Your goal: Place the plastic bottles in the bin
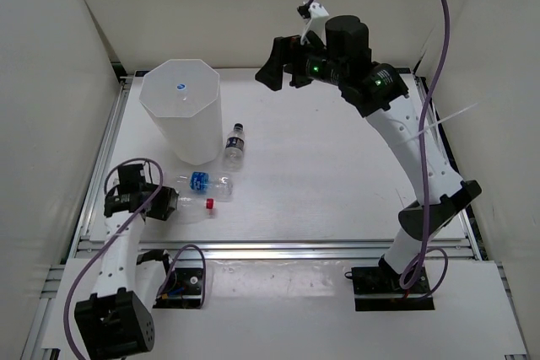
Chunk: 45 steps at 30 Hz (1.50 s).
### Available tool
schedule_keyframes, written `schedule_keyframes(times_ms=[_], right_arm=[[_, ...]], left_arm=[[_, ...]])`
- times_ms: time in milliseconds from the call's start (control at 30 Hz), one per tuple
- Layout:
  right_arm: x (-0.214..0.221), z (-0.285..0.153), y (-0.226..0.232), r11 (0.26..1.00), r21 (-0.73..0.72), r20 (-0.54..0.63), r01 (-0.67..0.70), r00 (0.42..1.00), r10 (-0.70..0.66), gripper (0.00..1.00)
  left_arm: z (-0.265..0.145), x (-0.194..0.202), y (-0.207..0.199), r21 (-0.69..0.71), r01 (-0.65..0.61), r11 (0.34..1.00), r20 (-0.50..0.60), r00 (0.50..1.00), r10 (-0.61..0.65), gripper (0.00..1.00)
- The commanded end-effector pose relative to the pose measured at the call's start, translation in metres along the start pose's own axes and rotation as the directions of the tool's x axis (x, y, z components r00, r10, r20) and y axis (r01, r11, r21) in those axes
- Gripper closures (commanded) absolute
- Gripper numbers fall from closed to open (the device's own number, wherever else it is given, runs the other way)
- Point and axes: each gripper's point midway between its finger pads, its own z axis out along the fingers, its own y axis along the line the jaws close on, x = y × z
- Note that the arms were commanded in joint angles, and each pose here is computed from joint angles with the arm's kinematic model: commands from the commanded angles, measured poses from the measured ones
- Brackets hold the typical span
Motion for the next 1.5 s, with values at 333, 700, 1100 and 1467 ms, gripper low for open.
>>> schedule_keyframes(times_ms=[333, 700, 1100, 1467], right_arm=[[0.007, -0.012, -0.007, 0.998, -0.024, -0.019, -0.066, 0.998, 0.065, 0.00], [0.012, -0.016, -0.004, 0.997, -0.039, -0.034, -0.069, 0.997, 0.068, 0.00], [0.030, -0.039, -0.036, 0.994, 0.080, -0.041, -0.075, 0.996, 0.078, 0.00], [0.128, 0.031, -0.128, 0.823, 0.120, -0.256, -0.555, 0.784, 0.566, 0.00]], left_arm=[[-0.228, -0.077, -0.134, 0.341, -0.225, 0.913, 0.416, 0.907, 0.068, 0.55], [-0.281, -0.126, -0.291, 0.473, -0.424, 0.773, 0.584, 0.807, 0.085, 0.55], [-0.312, -0.114, -0.274, 0.288, -0.542, 0.789, 0.722, 0.665, 0.193, 0.00], [-0.221, -0.030, -0.098, 0.400, -0.459, 0.793, 0.465, 0.847, 0.256, 0.00]])
